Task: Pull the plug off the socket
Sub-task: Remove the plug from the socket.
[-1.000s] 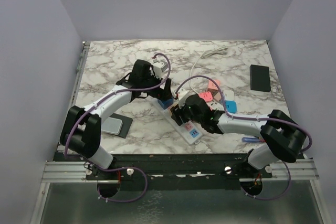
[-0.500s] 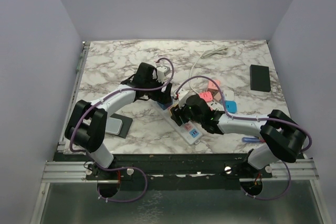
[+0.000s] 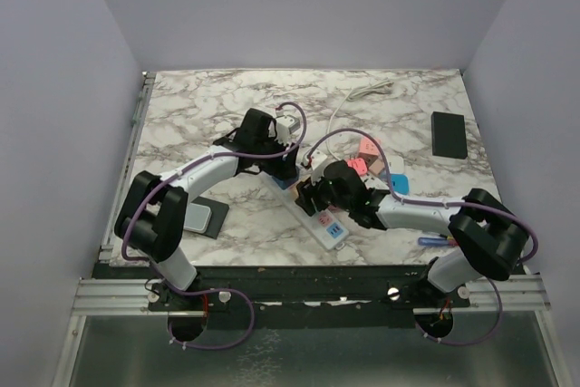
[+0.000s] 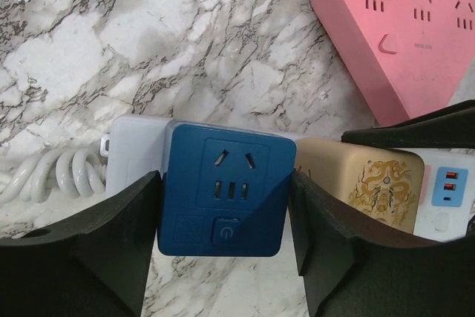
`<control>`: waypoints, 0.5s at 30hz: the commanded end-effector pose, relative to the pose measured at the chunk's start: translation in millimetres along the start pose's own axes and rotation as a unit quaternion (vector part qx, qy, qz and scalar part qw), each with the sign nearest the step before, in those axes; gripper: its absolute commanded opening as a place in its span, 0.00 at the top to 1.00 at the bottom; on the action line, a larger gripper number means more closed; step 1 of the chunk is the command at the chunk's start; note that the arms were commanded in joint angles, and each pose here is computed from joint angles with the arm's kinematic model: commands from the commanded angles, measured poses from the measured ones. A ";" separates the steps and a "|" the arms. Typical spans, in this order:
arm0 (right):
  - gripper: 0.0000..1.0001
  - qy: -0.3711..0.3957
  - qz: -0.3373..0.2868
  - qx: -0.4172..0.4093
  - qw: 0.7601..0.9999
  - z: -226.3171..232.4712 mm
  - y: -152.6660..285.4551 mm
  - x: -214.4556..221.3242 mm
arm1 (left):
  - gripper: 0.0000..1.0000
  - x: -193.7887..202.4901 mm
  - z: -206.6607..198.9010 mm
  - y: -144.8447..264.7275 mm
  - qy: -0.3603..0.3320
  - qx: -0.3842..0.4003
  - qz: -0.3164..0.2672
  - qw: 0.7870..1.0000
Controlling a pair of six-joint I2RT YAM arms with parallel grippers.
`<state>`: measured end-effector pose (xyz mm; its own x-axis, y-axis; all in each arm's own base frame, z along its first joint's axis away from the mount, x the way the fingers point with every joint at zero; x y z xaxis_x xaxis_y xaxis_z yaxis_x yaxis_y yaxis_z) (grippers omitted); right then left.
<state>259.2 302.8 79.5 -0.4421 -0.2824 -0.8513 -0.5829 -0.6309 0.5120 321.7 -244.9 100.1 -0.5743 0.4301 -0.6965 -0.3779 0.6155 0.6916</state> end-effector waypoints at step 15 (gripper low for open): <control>0.99 -0.081 0.033 0.015 0.996 -39.1 -12.1 1.3 | 0.99 32.5 2.1 -12.6 -0.017 -0.017 0.072 0.997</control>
<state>278.1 297.2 79.6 -0.5625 -0.1924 -0.8041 -0.5253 -0.6679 0.5272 330.6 -249.5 102.0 -0.5343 0.4555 -0.7121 -0.4054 0.6011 0.6887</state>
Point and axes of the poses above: each gripper's point midway between its finger pads, its own y axis back along the fingers, its own z axis along the line the jaws close on, x = y × z, the point moved 1 cm from there along y, back along the fingers, and after that the axes turned 6 degrees about -y, right-handed, at the moved point
